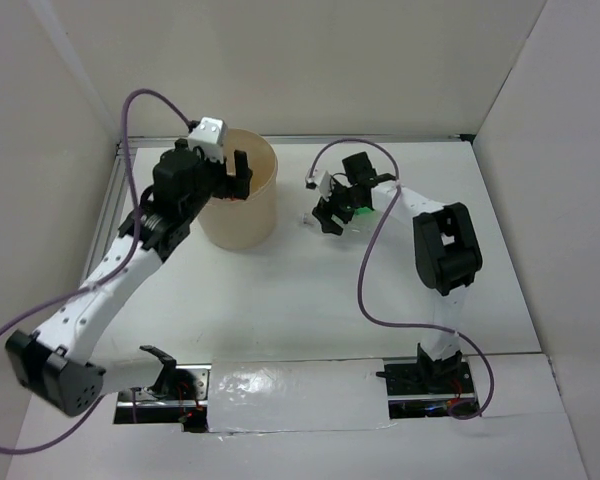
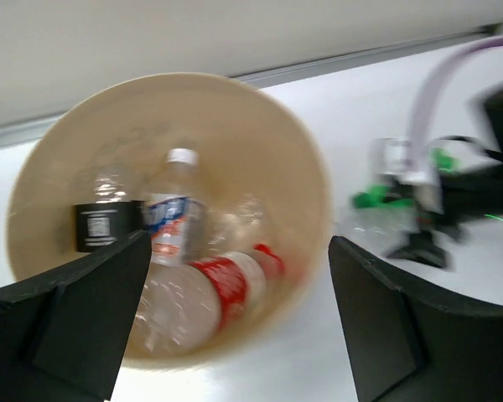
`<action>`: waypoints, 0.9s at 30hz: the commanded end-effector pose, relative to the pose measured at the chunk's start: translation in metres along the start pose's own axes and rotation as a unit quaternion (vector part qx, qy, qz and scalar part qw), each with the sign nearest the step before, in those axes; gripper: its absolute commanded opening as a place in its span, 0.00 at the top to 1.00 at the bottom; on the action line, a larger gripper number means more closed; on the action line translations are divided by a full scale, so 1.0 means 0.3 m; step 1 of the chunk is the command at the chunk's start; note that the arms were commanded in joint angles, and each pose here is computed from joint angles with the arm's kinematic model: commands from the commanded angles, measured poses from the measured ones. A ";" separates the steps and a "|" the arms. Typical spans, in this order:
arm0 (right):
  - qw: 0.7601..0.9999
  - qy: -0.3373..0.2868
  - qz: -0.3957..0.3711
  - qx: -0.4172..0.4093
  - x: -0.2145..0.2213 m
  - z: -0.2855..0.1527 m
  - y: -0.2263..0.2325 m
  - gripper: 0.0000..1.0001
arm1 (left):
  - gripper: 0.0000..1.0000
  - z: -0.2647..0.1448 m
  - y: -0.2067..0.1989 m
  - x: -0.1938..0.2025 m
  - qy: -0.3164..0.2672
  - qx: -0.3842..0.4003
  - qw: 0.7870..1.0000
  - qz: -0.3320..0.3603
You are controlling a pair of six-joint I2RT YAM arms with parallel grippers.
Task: Put the plastic bottles in the bin
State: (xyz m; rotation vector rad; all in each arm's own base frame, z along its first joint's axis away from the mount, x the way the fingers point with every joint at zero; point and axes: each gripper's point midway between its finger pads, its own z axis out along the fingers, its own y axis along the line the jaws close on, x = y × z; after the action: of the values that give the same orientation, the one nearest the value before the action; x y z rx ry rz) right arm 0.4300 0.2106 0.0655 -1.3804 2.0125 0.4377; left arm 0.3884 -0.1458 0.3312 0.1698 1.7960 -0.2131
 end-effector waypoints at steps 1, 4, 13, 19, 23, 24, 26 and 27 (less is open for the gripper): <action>0.999 0.012 -0.039 0.027 -0.012 0.040 -0.041 0.16 | 0.01 -0.171 -0.142 -0.045 -0.042 0.110 0.993 0.013; 0.998 0.028 -0.051 0.000 0.034 0.055 0.013 0.35 | 0.01 -0.226 -0.213 0.119 -0.003 0.145 0.989 0.002; 0.989 -0.122 -0.054 -0.068 -0.271 -0.317 0.131 0.79 | 0.01 -0.371 -0.356 0.476 0.057 0.233 0.970 -0.025; 0.960 -0.259 -0.065 0.079 -0.645 -0.647 -0.038 0.81 | 0.01 -0.403 -0.429 0.674 0.115 0.268 0.956 -0.019; 0.927 -0.358 -0.081 0.076 -0.884 -0.716 -0.084 0.81 | 0.01 -0.420 -0.490 0.758 0.150 0.288 0.946 -0.019; 0.915 -0.385 -0.096 0.076 -0.983 -0.777 -0.078 0.81 | 0.01 -0.419 -0.496 0.787 0.158 0.287 0.945 -0.013; 0.912 -0.398 -0.096 0.017 -1.063 -0.672 -0.041 0.79 | 0.01 -0.430 -0.514 0.820 0.167 0.287 0.943 -0.005; 0.899 -0.424 -0.113 0.000 -1.164 -0.707 0.021 0.79 | 0.01 -0.425 -0.522 0.835 0.171 0.285 0.943 0.000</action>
State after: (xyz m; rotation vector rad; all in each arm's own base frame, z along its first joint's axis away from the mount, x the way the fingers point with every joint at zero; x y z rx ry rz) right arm 0.4457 0.2660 0.4473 -1.0909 1.2060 0.5407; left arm 0.1737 -0.2521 0.1200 0.6753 2.0771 -0.7033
